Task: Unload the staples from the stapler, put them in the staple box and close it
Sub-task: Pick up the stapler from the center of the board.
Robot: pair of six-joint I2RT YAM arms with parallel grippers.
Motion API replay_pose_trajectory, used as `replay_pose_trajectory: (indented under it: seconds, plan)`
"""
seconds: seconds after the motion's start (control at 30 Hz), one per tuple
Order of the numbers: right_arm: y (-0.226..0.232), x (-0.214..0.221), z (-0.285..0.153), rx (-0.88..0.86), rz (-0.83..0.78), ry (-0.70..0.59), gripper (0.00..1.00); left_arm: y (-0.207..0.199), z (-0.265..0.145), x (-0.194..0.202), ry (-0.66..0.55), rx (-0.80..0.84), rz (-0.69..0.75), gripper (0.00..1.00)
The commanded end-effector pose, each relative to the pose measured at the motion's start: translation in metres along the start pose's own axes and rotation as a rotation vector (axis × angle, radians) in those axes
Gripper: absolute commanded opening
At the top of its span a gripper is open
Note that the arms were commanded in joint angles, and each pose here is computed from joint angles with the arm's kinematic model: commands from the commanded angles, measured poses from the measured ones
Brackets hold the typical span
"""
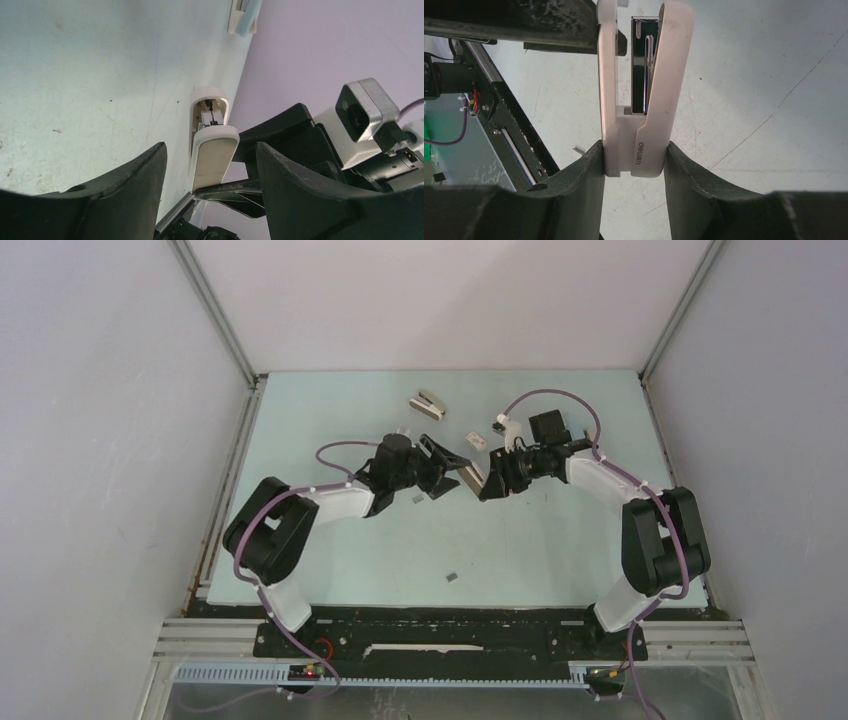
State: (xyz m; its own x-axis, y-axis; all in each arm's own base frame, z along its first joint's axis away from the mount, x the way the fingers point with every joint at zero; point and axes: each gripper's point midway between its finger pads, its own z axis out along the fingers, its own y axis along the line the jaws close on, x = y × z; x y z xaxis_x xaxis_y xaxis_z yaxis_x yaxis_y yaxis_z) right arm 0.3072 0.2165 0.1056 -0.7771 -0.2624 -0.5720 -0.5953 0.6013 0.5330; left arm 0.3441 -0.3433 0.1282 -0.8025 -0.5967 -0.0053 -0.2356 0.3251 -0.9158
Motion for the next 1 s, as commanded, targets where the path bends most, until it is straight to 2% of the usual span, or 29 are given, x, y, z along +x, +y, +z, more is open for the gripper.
replay_pose_trajectory:
  seconds: [0.0, 0.47, 0.57, 0.77, 0.83, 0.87, 0.97]
  plan:
    - [0.015, -0.013, -0.004, -0.048, -0.033, -0.049, 0.3, -0.026, 0.008, -0.006, -0.019, 0.024, 0.056, 0.7]
    - [0.02, -0.014, -0.005, -0.059, -0.042, -0.052, 0.3, -0.026, 0.016, -0.005, -0.008, 0.016, 0.061, 0.54]
    - [0.02, -0.014, -0.005, -0.064, -0.043, -0.051, 0.3, -0.026, 0.017, -0.004, -0.003, 0.016, 0.063, 0.46]
    - [0.024, -0.012, -0.004, -0.075, -0.054, -0.043, 0.32, -0.028, 0.017, -0.003, 0.001, 0.022, 0.079, 0.1]
    - [0.023, -0.011, -0.005, -0.069, -0.056, -0.042, 0.38, -0.031, 0.016, -0.003, 0.006, 0.031, 0.097, 0.01]
    - [0.023, -0.011, -0.005, -0.066, -0.061, -0.039, 0.47, -0.033, 0.016, -0.003, 0.008, 0.035, 0.111, 0.0]
    - [0.023, -0.011, -0.009, -0.065, -0.07, -0.041, 0.68, -0.037, 0.012, -0.003, 0.006, 0.044, 0.162, 0.0]
